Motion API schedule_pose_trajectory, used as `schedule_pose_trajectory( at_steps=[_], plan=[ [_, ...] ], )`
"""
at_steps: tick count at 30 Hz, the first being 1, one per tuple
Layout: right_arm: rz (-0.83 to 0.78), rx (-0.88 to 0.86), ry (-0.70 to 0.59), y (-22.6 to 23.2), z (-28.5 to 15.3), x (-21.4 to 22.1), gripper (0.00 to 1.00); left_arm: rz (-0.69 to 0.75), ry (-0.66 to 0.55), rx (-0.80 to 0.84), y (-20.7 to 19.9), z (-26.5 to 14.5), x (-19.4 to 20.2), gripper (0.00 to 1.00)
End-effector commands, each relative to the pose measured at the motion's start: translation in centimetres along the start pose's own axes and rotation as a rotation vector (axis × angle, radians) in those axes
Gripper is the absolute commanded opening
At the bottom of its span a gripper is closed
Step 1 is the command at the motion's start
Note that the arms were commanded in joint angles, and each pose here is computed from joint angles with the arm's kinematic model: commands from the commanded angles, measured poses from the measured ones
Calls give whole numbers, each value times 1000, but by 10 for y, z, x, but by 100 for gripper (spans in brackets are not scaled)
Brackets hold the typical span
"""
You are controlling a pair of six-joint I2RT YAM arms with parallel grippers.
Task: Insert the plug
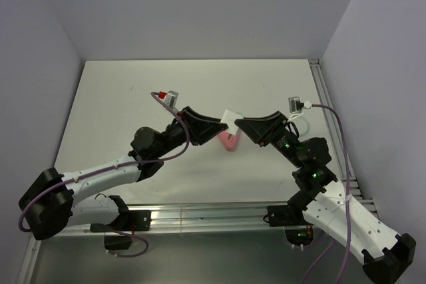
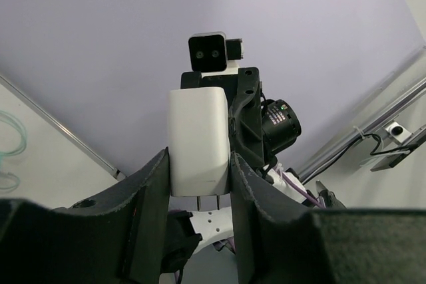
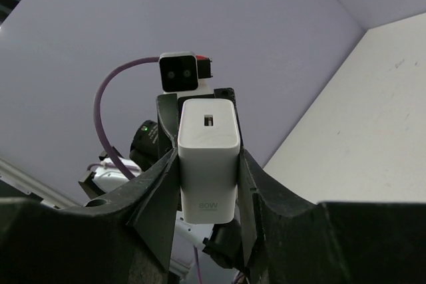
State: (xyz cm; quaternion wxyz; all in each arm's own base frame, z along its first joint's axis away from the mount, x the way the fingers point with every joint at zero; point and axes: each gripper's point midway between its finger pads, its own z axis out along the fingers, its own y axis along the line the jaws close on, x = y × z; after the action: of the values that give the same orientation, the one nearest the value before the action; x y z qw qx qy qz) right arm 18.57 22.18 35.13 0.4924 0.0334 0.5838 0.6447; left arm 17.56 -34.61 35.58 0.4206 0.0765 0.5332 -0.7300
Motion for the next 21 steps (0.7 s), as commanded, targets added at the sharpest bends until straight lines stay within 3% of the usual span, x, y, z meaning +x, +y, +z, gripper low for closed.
schedule_pose_trajectory(
  at_steps=[1, 2, 3, 4, 6, 7, 8, 13, 17, 20, 21],
  plan=[
    [-31, -59, 8, 18, 4, -3, 0, 24, 1, 76, -26, 9, -9, 9],
    [-58, -47, 68, 15, 3, 7, 0, 24, 12, 60, -26, 9, -9, 1],
    [-82, -58, 83, 24, 5, 4, 3, 37, 22, 46, -24, 8, -8, 1],
    [-98, -39, 113, 21, 7, 7, 19, 46, 31, 32, -22, 7, -8, 1],
    [-153, 14, 167, 17, 7, 9, 37, 73, 81, -27, -14, 4, -2, 1],
    [-165, 44, 186, 12, 7, 11, 51, 86, 110, -38, -13, 3, -1, 1],
    [-190, 95, 230, 1, 4, 17, 54, 102, 139, -35, -15, 3, 1, 1],
    [-239, 77, 378, 6, -1, 32, 58, 147, 327, -135, 10, -19, 23, 0],
    [-266, 67, 488, 2, -14, 49, 58, 202, 365, -162, 8, -44, 20, 0],
    [-293, 2, 549, 11, -27, 57, 54, 220, 415, -190, 8, -61, 19, 0],
    [-301, -7, 566, 11, -30, 59, 49, 216, 435, -188, 7, -64, 21, 0]
  ],
)
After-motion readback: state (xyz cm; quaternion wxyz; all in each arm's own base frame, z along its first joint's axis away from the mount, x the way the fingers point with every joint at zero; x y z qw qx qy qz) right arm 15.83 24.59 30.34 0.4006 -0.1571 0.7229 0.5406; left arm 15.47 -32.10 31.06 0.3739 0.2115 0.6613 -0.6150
